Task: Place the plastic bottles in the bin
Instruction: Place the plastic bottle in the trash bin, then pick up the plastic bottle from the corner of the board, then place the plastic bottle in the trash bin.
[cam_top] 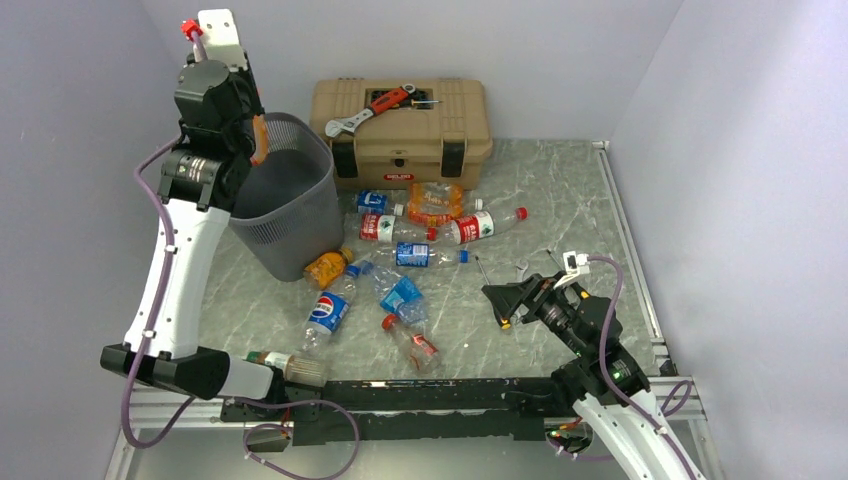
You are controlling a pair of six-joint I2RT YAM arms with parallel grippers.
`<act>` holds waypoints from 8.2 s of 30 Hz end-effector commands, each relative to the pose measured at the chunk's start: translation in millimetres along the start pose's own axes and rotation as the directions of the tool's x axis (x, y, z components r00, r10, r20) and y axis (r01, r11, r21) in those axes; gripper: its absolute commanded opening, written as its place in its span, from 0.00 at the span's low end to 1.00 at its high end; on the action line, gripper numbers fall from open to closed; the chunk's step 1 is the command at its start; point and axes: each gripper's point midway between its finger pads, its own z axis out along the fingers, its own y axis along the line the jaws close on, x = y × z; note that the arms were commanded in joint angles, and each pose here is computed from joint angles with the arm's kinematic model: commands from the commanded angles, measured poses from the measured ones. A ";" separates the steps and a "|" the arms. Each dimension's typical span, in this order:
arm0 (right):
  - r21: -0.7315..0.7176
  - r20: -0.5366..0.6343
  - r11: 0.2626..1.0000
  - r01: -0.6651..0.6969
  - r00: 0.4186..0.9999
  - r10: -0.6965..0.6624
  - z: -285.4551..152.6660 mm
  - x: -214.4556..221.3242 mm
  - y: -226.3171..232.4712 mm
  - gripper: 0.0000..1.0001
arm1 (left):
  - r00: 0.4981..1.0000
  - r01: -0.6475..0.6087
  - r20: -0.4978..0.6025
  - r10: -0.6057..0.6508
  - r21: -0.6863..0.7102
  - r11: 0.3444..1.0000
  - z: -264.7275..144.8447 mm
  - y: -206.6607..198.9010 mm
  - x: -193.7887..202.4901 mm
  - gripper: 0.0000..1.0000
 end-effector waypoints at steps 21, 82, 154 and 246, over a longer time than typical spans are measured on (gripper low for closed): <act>0.005 -0.004 1.000 0.009 1.000 -0.009 -0.6 2.6 -2.4 0.97 | 0.887 0.134 -0.454 -0.078 0.093 0.987 -23.7 -40.7 176.6 0.24; -0.136 -0.700 0.860 0.493 0.566 -0.435 68.8 195.7 32.2 1.00 | 0.935 0.142 -0.291 0.203 0.831 0.538 -217.9 -199.7 200.4 0.99; -0.413 0.292 0.839 0.354 0.924 -0.246 20.0 24.5 148.6 0.28 | 0.875 0.413 -0.421 -0.238 0.907 -0.086 -304.6 -209.5 99.5 1.00; -0.032 0.159 0.979 0.204 0.968 -0.196 -8.1 -27.5 81.5 1.00 | 0.995 -0.097 0.020 0.096 0.369 0.924 -92.4 -98.7 -21.5 0.00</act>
